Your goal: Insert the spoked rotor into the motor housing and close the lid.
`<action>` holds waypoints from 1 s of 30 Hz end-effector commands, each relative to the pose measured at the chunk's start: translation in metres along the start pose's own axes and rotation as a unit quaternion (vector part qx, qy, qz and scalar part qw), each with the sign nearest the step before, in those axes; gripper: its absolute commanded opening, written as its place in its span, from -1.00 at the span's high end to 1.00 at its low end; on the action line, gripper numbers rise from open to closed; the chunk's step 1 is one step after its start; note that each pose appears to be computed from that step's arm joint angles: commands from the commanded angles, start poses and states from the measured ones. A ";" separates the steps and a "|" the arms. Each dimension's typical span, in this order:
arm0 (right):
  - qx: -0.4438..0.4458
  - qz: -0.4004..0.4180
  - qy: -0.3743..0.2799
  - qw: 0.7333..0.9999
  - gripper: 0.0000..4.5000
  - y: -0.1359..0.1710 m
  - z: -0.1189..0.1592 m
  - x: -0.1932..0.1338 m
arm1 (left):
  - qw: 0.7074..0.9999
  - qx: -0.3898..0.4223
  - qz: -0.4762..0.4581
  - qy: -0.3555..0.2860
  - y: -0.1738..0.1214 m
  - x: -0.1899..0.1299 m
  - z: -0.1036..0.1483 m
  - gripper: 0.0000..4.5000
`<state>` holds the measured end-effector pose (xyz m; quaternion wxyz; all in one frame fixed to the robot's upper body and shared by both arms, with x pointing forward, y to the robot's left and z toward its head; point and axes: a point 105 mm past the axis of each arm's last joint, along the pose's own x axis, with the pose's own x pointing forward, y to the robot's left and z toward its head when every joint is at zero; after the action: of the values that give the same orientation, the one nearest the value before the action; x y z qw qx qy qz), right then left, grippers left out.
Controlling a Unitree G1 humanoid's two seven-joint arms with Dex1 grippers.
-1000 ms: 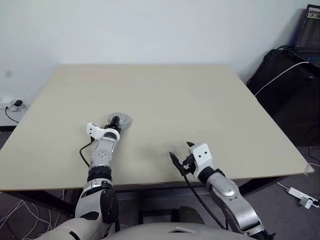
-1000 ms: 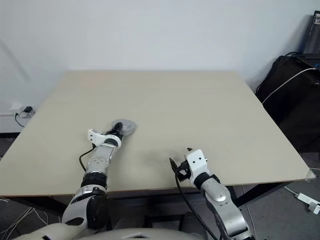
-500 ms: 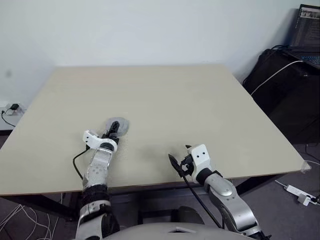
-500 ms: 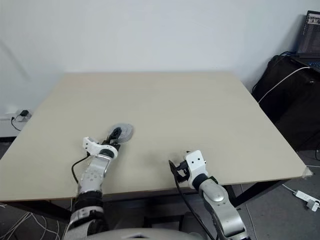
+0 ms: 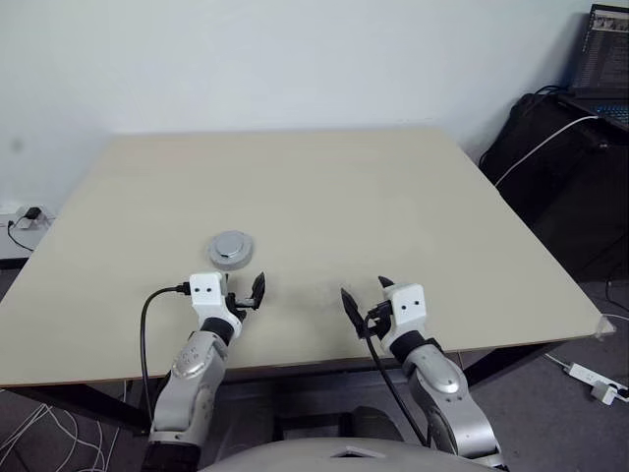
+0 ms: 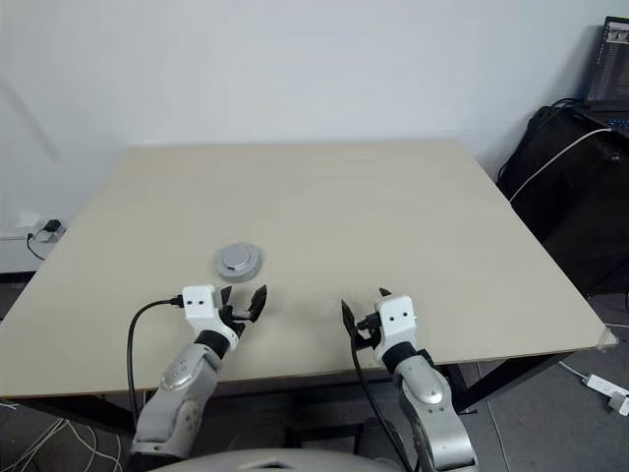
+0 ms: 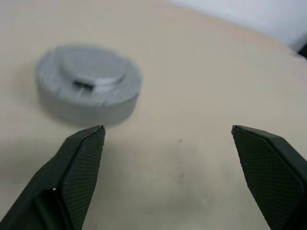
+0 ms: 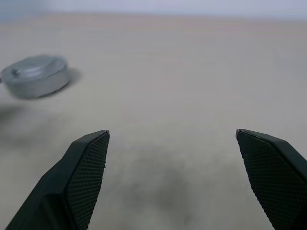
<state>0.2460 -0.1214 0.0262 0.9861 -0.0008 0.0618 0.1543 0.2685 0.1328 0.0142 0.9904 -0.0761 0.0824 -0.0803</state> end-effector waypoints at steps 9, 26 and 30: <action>-0.031 -0.058 -0.031 0.997 -1.00 -0.019 -0.002 -0.016 | 0.984 0.135 -0.002 -0.113 -0.017 -0.007 0.016 -0.99; -0.035 -0.041 -0.020 0.998 -1.00 -0.016 -0.007 -0.016 | 0.983 0.129 0.039 -0.121 -0.009 -0.008 0.012 -0.99; -0.029 -0.043 -0.022 0.998 -1.00 -0.017 -0.004 -0.016 | 0.984 0.125 0.038 -0.120 -0.011 -0.008 0.012 -0.99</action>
<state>0.2308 -0.1417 0.0109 0.9911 -0.0309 0.0590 0.1150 0.2593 0.1270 0.0192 0.9976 0.0481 -0.0239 -0.0441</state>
